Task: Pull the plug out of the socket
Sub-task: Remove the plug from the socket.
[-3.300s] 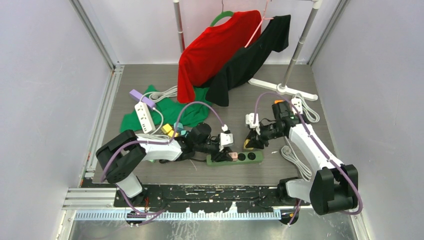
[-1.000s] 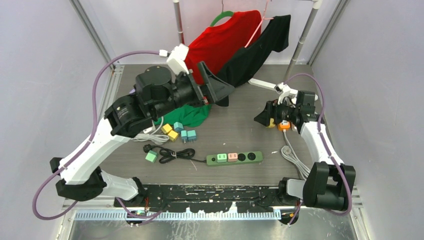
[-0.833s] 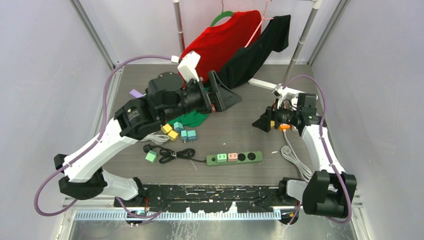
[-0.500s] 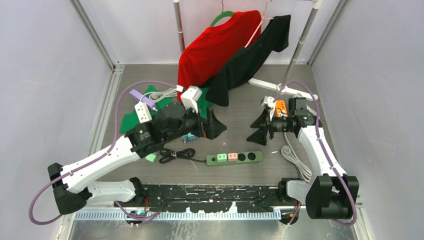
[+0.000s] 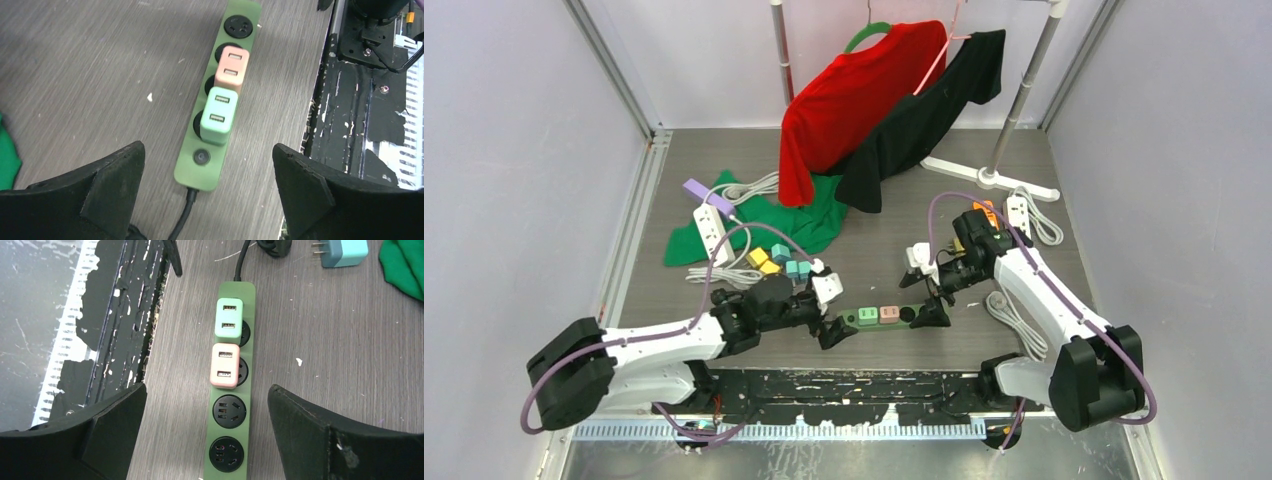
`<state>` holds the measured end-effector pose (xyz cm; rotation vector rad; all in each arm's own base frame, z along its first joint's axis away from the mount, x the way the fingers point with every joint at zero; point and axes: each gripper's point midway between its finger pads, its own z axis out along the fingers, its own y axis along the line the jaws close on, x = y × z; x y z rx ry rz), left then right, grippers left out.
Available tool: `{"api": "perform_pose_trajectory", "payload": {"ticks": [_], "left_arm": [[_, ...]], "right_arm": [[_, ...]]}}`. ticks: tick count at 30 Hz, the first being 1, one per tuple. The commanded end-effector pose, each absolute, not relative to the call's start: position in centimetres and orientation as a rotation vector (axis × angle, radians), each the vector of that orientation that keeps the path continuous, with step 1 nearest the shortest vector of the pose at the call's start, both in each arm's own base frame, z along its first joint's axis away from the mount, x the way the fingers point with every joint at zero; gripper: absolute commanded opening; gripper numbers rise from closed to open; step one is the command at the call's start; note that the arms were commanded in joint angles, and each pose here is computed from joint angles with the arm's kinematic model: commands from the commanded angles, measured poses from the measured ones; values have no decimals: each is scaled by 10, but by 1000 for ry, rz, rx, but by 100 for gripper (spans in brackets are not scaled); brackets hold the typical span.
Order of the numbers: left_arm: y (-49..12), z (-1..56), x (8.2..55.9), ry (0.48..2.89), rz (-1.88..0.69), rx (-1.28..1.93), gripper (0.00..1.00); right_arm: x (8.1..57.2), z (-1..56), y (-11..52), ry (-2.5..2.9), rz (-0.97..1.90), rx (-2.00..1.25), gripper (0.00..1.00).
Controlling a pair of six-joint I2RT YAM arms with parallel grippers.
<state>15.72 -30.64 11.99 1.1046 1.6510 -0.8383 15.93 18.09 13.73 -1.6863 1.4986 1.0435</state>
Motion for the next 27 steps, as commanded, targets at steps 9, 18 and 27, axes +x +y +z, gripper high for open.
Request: {"api": "perform_pose_trajectory", "payload": {"ticks": [9,18,27], "left_arm": [[-349,142,173,1329,-855,1172,91],[-354,110,178,1363,-852,1173,64],[-357,101,174,1333,-916,1115,56]], "right_arm": [[170,119,211,1495,959,-1737,89],[169,103,220,1544,949,-1791,76],[171,89,221,1584,925,-1825,59]]}}
